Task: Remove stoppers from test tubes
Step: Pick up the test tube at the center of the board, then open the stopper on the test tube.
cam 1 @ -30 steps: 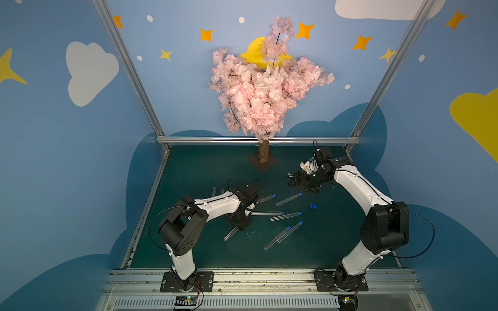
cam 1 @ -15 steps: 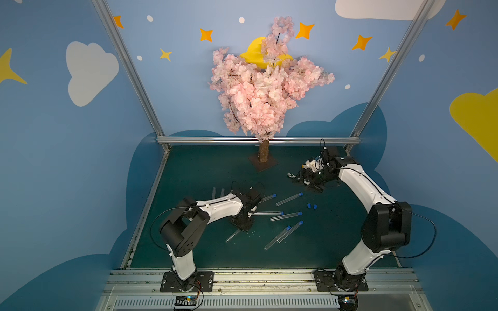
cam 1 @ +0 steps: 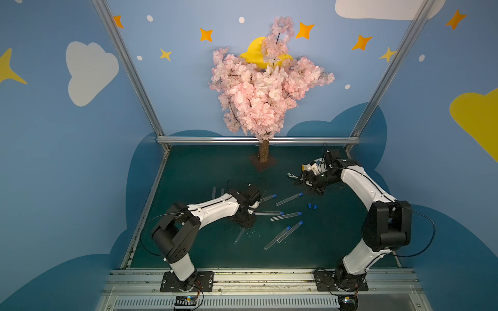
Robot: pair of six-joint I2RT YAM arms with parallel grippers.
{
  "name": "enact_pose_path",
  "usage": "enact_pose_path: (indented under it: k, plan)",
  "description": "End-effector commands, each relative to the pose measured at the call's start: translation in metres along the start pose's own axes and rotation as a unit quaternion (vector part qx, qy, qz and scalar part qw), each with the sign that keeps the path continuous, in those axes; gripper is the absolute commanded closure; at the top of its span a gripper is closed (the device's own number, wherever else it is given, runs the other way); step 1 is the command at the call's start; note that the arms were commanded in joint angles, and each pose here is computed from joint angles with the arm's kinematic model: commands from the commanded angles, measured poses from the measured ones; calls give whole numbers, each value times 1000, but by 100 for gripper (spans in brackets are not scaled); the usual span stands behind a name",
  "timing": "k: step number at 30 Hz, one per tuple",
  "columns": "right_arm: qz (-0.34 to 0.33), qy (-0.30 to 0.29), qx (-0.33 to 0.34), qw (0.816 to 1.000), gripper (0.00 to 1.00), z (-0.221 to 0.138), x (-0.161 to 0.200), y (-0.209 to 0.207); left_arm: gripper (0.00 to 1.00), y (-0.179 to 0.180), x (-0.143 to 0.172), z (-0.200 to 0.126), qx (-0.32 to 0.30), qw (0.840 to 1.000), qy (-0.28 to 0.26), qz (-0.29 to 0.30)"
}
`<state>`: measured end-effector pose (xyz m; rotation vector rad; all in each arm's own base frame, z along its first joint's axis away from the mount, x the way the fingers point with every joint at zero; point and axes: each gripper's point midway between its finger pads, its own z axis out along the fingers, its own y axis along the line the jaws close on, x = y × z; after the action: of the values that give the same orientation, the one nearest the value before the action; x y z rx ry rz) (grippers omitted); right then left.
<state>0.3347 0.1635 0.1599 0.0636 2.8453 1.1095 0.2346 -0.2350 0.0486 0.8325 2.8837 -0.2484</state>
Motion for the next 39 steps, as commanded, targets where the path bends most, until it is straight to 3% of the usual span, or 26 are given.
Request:
enact_pose_path:
  k: [1,12,27,39]
  plan:
    - [-17,25,-52,998,16,9,9,15,89,-11,-25,-27,42,998,-48,6]
    - [-74,83,-125,986,20,45,35,62,89,-18,-58,-63,106,990,-89,5]
    - [-123,121,-156,973,42,91,41,112,89,-33,-66,-72,150,983,-105,13]
    - [-126,142,-161,968,58,104,51,115,89,-33,-68,-75,154,982,-112,13]
